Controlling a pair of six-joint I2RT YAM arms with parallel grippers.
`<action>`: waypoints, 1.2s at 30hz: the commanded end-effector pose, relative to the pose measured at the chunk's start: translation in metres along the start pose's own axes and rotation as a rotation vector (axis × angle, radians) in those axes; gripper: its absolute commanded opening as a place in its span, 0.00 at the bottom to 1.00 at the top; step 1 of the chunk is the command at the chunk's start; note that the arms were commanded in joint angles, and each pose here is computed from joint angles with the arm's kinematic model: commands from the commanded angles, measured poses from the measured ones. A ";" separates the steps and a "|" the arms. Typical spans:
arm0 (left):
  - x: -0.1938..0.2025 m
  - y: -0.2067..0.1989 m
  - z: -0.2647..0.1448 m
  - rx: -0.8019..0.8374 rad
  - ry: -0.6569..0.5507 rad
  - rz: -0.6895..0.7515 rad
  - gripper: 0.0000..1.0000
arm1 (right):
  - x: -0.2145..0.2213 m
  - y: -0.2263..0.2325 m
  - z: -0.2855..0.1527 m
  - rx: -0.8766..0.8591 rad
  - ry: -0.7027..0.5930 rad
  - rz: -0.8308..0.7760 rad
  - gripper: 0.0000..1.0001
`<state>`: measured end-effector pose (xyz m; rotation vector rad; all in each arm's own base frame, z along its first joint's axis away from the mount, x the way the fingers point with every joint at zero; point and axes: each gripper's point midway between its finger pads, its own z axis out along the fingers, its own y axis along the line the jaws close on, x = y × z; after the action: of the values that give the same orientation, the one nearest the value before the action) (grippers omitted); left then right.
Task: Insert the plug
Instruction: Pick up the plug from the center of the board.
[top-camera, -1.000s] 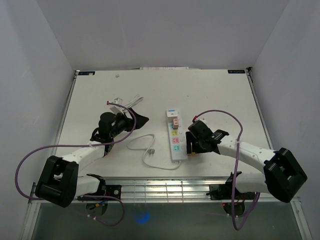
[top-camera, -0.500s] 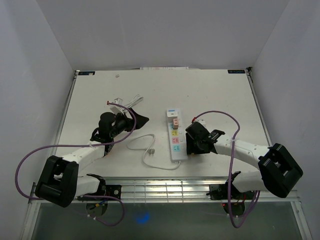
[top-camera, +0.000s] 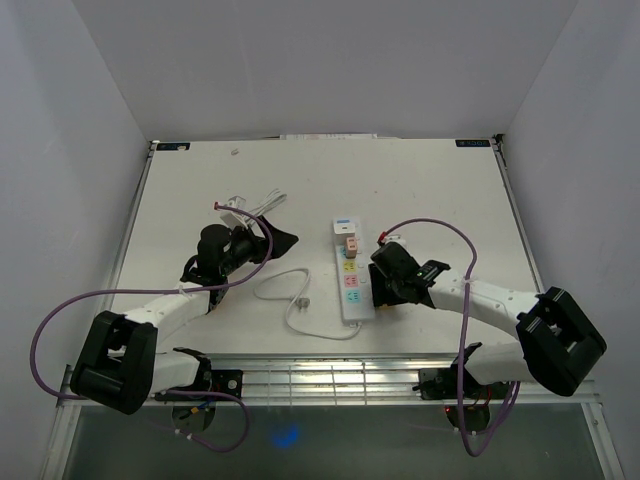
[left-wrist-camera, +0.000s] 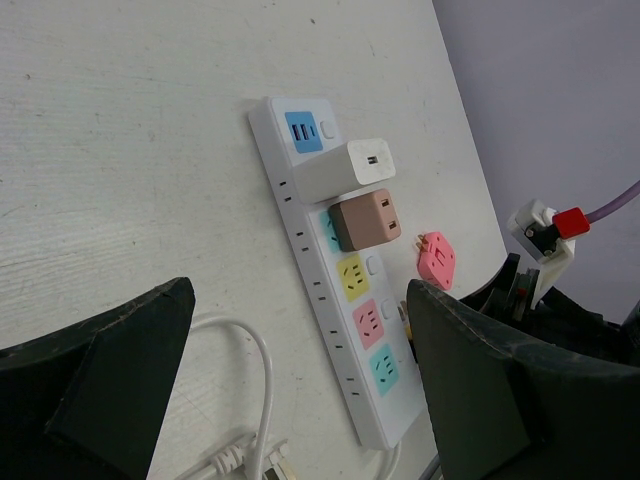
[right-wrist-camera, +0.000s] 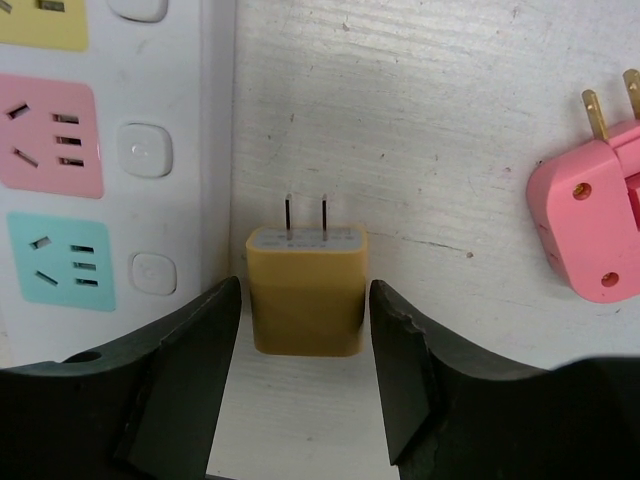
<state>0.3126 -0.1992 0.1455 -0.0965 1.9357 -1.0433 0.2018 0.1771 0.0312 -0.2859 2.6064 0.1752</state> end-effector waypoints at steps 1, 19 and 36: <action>-0.003 -0.006 -0.001 0.032 -0.006 0.024 0.98 | -0.002 0.005 -0.001 -0.034 -0.029 -0.009 0.60; 0.001 -0.007 0.000 0.040 0.010 0.013 0.98 | 0.006 -0.001 0.001 -0.015 -0.023 0.003 0.51; -0.025 -0.037 -0.015 0.025 0.006 -0.139 0.98 | -0.040 0.006 -0.045 -0.080 -0.191 -0.044 0.43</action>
<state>0.3059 -0.2035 0.1716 -0.1977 1.9686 -1.1319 0.2028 0.1784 0.0688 -0.3239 2.4751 0.2740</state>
